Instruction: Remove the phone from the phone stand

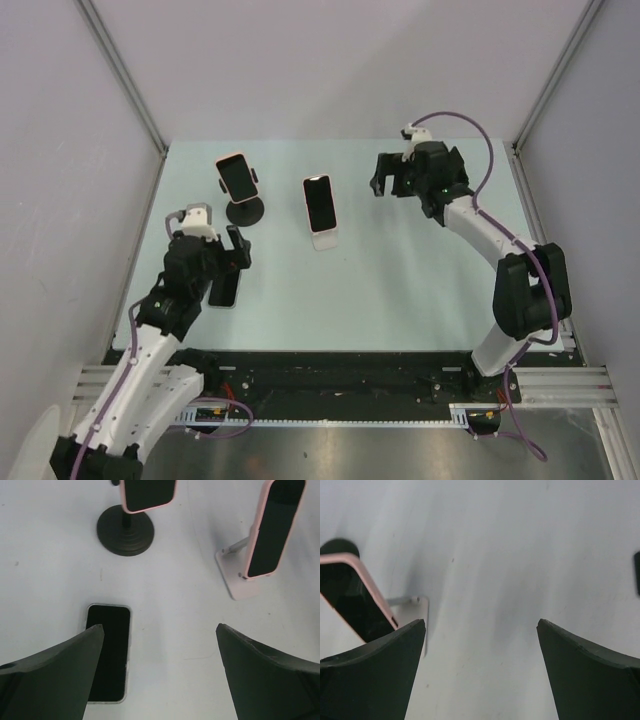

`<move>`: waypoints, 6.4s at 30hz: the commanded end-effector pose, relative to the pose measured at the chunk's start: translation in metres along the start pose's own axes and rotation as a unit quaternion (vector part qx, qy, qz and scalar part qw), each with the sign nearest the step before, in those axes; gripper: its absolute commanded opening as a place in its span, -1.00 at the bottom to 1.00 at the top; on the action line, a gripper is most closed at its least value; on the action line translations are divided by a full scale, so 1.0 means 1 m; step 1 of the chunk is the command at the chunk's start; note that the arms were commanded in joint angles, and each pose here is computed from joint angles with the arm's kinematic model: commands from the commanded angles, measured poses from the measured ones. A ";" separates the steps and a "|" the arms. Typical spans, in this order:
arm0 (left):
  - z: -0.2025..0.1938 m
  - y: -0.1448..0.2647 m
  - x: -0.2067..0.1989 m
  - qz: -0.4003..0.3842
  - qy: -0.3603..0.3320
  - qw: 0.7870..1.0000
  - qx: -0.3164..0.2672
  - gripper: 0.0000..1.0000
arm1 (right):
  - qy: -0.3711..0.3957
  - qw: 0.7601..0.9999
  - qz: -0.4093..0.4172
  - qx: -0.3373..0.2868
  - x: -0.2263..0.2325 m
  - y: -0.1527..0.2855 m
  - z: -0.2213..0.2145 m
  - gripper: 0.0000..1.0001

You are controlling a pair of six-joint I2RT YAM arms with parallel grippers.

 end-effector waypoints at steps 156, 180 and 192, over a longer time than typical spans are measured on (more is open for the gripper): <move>-0.101 -0.100 -0.032 0.019 -0.096 0.885 0.456 0.92 | -0.081 0.997 -0.005 -0.004 -0.003 0.134 -0.098 0.94; 0.033 0.013 -0.014 0.052 0.008 0.997 0.063 1.00 | 0.027 0.989 0.139 0.048 0.102 0.024 -0.120 0.71; -0.003 0.033 0.013 0.094 0.027 0.995 -0.030 1.00 | 0.031 0.991 0.129 0.031 0.143 -0.032 -0.112 0.95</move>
Point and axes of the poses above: each gripper's point midway between its finger pads, its own y axis back along the fingers, its own x axis along the line the jaws close on, z = x × y, the point moved 8 cm from there along y, back along the fingers, and after that the axes turned 5 degrees about -y, right-handed, at the moved point
